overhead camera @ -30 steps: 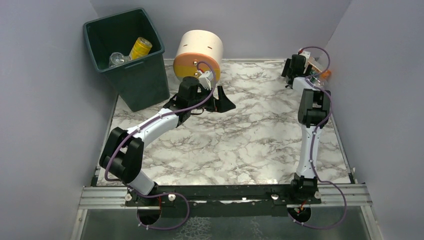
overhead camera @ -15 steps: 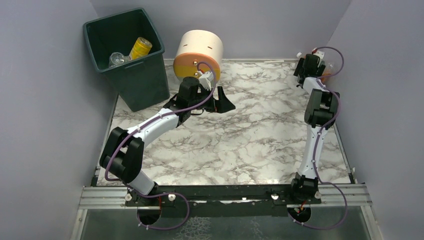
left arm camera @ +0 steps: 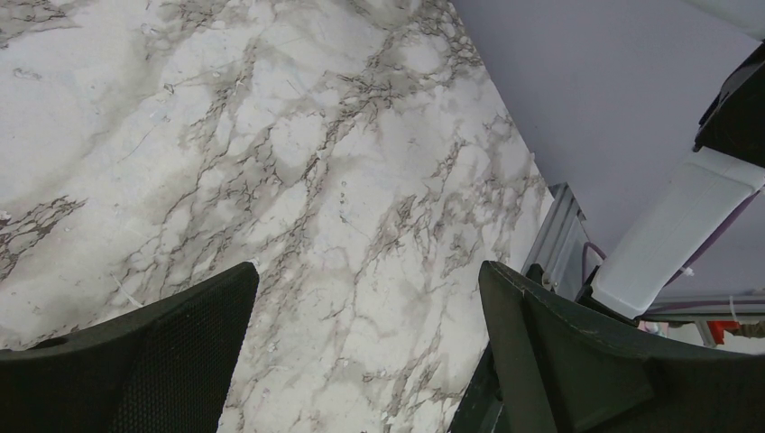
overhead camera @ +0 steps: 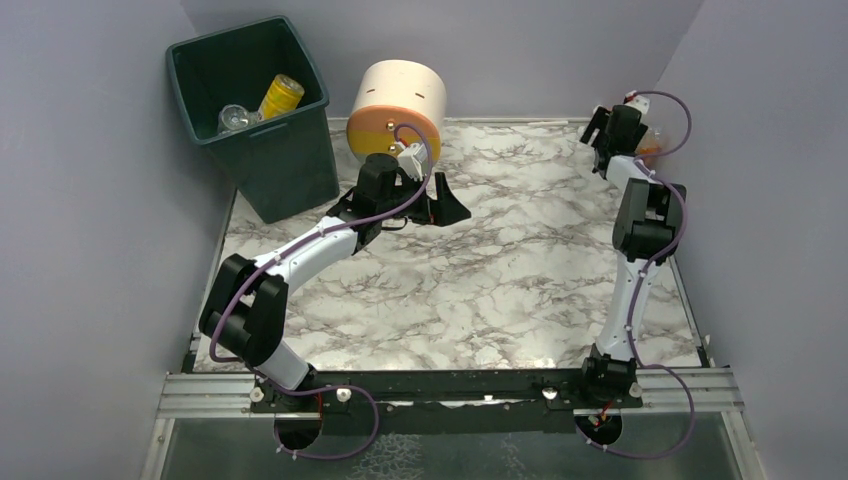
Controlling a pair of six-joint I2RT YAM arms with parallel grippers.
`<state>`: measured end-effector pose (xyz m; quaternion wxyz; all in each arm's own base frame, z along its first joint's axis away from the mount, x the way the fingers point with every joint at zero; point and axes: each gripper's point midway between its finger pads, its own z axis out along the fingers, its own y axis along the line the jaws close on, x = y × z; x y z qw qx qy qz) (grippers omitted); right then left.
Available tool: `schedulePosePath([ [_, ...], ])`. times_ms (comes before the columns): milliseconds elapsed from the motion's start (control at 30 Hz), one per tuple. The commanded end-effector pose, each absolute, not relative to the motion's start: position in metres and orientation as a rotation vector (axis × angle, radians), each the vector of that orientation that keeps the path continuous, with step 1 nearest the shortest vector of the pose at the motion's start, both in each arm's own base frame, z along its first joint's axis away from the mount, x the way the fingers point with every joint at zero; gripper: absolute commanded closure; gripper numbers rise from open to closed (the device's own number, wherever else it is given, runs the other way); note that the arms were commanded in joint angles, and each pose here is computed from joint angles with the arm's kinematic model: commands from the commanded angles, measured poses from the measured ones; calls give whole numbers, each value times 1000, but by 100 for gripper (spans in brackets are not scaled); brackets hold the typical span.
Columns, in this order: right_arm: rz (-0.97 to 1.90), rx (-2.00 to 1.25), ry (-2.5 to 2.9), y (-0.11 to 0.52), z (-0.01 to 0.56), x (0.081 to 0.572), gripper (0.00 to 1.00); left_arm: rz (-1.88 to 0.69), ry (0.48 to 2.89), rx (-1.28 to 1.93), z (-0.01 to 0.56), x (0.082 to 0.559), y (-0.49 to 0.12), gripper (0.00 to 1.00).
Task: Put the plastic bottles in the bin
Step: Move the plastic bottle to the center of the board.
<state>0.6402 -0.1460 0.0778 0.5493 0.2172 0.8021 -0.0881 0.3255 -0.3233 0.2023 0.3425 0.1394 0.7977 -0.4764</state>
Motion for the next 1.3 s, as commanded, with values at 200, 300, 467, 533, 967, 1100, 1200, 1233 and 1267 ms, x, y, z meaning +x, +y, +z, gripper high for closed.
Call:
schedulePosePath([
  [200,-149,508,1641,-146,174,661,11,-1247,2027,372,209,335,-326,1],
  [300,-163,537,1627,-151,170,665,11,-1251,2034,372,207,337,-326,1],
  [467,-139,592,1643,-153,156,675,11,-1253,2037,367,203,339,-325,1],
  [533,-145,613,1683,-153,142,679,11,-1253,2037,363,203,341,-324,1],
  [967,-58,680,1896,-121,66,601,11,-1287,2024,343,206,341,-325,1],
  [1100,35,696,1921,-100,62,563,11,-1296,2046,330,197,337,-327,1],
  [1200,98,717,1935,-87,64,539,11,-1320,2072,331,185,328,-336,1],
  [1233,114,725,1949,-81,62,530,11,-1324,2080,337,182,323,-340,1],
  [1267,126,740,1958,-77,61,520,11,-1326,2083,343,180,319,-344,1],
])
